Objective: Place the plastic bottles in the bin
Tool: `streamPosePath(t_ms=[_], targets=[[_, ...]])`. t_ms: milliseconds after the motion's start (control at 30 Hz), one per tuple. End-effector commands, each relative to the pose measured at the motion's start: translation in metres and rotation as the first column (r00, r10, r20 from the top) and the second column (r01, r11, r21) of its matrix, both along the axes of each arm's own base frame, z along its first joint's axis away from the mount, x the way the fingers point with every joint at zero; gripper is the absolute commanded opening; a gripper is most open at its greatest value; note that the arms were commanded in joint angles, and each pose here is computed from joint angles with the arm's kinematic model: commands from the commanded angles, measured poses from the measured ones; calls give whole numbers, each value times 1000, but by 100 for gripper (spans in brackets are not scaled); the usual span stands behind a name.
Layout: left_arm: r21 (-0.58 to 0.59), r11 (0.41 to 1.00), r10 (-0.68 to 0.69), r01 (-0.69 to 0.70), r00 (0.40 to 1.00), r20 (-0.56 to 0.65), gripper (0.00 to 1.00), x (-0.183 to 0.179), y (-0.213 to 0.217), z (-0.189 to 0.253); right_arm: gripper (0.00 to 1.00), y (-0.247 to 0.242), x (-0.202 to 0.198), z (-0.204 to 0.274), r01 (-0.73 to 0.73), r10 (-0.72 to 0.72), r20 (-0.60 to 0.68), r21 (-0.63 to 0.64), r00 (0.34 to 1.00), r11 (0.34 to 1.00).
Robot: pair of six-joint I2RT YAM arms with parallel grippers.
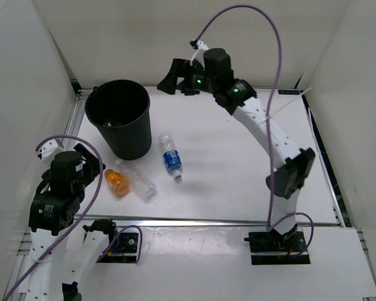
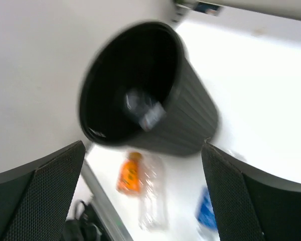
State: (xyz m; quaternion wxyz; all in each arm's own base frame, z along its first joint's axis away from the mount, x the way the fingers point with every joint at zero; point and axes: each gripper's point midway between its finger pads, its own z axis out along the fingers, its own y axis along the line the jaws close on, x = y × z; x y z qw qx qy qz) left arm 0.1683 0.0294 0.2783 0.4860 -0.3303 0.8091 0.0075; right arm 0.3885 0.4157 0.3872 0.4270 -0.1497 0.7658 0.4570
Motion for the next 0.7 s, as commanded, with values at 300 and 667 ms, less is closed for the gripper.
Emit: streamPosePath(t_ms=[300, 667], targets=[[26, 999, 31, -34, 996, 78, 100, 0, 9, 11, 100, -47, -69, -218, -166, 30, -279, -478, 960, 862], [108, 993, 33, -37, 999, 40, 100, -14, 20, 26, 100, 3, -54, -283, -244, 61, -338, -531, 939, 812]])
